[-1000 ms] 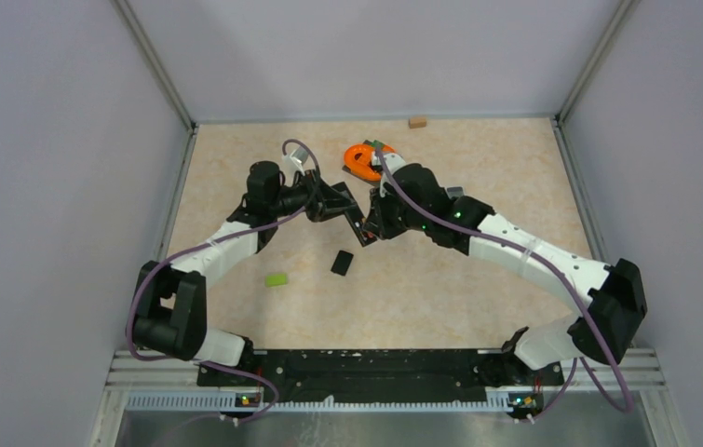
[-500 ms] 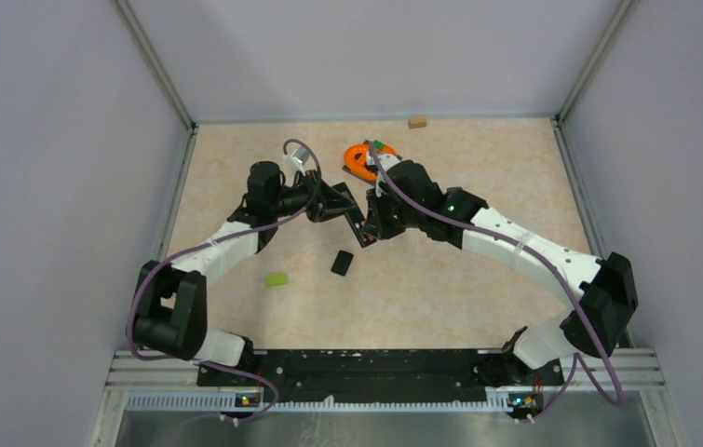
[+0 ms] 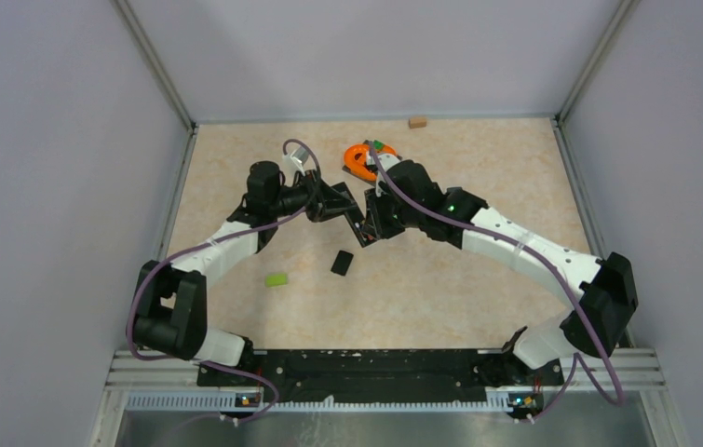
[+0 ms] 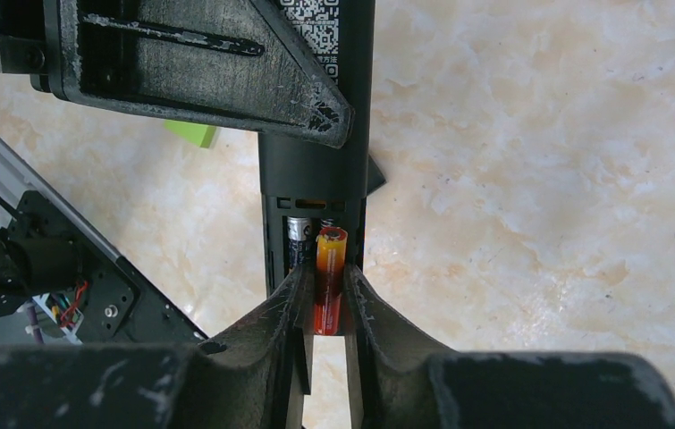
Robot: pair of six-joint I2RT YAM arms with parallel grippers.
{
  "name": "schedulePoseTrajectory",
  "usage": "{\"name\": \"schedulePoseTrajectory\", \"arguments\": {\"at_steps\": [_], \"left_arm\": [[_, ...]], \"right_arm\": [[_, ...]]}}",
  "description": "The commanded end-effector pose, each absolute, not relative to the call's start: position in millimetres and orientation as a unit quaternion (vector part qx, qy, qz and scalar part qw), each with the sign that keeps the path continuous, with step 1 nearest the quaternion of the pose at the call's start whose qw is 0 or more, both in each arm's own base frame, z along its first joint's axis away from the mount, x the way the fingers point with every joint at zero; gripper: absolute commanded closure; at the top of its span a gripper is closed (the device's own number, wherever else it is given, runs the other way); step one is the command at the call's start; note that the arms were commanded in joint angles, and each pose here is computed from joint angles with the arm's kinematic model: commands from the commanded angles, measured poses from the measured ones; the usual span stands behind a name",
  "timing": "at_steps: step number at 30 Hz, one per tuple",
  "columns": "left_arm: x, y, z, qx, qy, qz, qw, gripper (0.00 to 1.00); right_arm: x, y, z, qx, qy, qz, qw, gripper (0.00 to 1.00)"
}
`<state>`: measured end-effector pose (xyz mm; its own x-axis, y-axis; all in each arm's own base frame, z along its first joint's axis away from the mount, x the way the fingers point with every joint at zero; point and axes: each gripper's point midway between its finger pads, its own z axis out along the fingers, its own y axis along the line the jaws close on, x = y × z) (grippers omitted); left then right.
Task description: Load the batteries into the remote control
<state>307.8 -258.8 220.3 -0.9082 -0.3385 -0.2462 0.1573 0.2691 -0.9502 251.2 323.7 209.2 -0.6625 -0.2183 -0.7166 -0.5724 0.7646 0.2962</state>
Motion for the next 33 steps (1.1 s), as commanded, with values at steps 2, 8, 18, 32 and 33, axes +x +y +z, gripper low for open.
{"name": "schedulePoseTrajectory", "arguments": {"at_steps": [2, 8, 18, 32, 33], "left_arm": [[309.4, -263.6, 247.4, -0.026, 0.748, -0.624, 0.224, 1.00], [309.4, -263.7, 247.6, -0.025, 0.747, -0.625, 0.225, 1.00], [310.8, -264.0, 245.6, -0.024, 0.747, -0.625, 0.225, 1.00], [309.5, -263.5, 245.2, -0.022, 0.748, -0.625, 0.224, 1.00], [309.3, -263.5, 245.7, -0.022, 0.747, -0.625, 0.225, 1.00]], "right_arm": [[252.3, 328.6, 216.8, -0.229, 0.870, 0.257, 0.353, 0.80], [253.6, 328.5, 221.0, -0.225, 0.867, 0.260, 0.359, 0.80], [253.1, 327.8, 226.1, -0.223, 0.864, 0.265, 0.365, 0.71], [252.7, 325.5, 221.6, -0.225, 0.867, 0.258, 0.363, 0.93], [252.7, 325.4, 221.5, -0.224, 0.867, 0.258, 0.363, 0.94]]}}
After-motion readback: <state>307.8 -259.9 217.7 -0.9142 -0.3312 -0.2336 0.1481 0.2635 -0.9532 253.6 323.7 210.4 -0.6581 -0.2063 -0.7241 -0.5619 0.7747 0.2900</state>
